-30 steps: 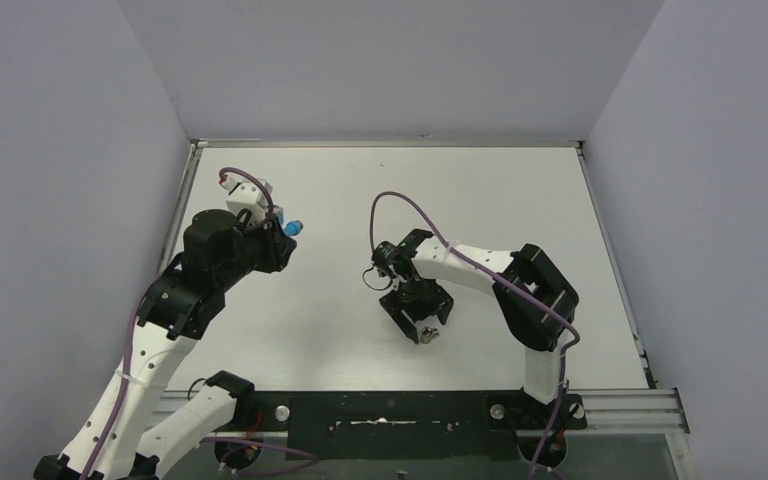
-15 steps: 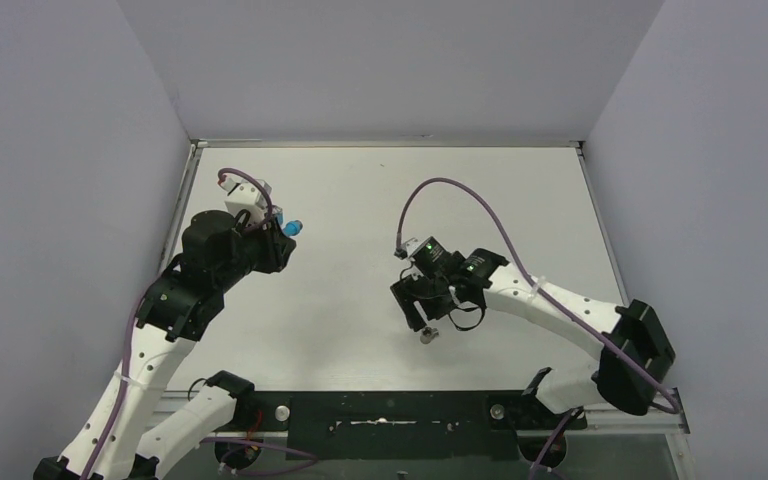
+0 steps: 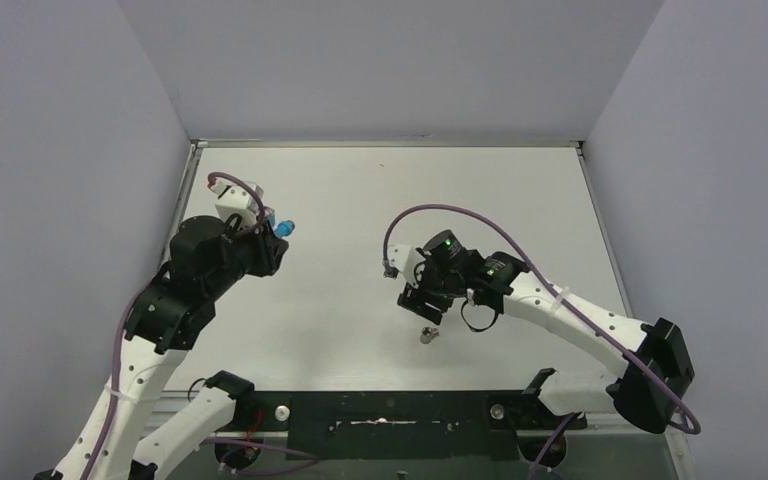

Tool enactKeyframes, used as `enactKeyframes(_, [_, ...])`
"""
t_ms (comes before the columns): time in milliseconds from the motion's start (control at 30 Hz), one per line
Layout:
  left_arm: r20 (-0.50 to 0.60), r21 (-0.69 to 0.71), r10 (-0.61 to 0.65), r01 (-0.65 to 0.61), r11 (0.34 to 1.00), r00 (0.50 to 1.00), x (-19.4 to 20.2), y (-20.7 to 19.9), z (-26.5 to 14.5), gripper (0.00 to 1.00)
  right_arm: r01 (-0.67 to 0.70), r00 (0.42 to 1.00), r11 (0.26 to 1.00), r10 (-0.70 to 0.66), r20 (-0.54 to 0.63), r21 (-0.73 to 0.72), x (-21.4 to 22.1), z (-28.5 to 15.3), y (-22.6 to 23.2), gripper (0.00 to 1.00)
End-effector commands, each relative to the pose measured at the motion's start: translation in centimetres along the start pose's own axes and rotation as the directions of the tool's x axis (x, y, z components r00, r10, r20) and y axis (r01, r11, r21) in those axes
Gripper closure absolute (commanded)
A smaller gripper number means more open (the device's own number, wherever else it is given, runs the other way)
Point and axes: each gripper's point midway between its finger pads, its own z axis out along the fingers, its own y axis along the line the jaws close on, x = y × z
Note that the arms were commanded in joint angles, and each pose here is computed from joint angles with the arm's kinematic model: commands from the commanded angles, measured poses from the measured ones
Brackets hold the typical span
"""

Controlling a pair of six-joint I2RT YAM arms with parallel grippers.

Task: Install the water faucets
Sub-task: Adjust the adaptor at the center of the board.

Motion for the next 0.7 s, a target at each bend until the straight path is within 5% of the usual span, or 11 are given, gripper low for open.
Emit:
enactKeyframes(0, [0.110, 0.001, 0.017, -0.017, 1.000, 0.994, -3.1, -0.2, -2.0, 1.00, 0.392, 0.919, 0.901, -0.393, 0.033, -0.184, 1.4, -1.4, 2.3, 0.36])
enactKeyframes(267, [0.120, -0.003, -0.005, 0.005, 1.000, 0.993, -2.7, 0.0, -2.4, 1.00, 0.602, 0.798, 0.748, -0.570, 0.194, -0.279, 2.3, -1.7, 5.5, 0.37])
enactKeyframes(667, [0.117, -0.014, -0.014, 0.016, 1.000, 0.993, -2.2, 0.3, -2.8, 1.00, 0.646, 0.753, 0.693, -0.646, 0.123, -0.321, 4.9, 2.2, 4.5, 0.36])
